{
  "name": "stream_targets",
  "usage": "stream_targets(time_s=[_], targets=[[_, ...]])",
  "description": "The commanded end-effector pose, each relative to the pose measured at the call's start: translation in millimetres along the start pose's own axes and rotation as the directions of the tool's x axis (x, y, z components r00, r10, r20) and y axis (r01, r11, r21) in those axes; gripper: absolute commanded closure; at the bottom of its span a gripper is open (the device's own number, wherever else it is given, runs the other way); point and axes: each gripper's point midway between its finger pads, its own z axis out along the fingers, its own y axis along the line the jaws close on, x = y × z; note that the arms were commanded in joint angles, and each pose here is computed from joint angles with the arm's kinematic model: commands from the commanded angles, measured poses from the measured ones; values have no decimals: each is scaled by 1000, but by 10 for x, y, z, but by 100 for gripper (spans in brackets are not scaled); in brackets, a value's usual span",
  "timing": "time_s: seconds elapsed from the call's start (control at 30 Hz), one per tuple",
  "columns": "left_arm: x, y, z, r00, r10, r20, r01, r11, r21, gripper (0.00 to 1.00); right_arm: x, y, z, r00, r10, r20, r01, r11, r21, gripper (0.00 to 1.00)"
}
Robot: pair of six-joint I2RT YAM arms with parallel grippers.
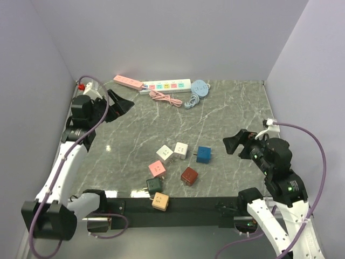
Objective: Pull the plug off the socket
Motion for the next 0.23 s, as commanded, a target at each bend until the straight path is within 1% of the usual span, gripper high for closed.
stream_targets(time_s=[0.0,0.03,0.1,0.13,0.2], targets=[[13,7,-164,999,-4,45,5,1000,-15,1,33,-216,-22,999,24,33,-28,994,109,0],[-18,-30,-251,997,1,77,-1,1000,-8,1,35,-221,-36,999,21,35,-25,993,113,0],[35,7,-305,996,-2,90,3,1000,-11,1,15,-242,-57,999,16,52,-22,992,123,0],[18,-17,-372,994,5,111,-4,1000,-7,1,-10,-229,-63,997,28,66,-36,992,121,0],[69,-47,-413,994,24,110,-26,999,21,2,-86,-299,-56,991,74,112,-92,981,171,0]])
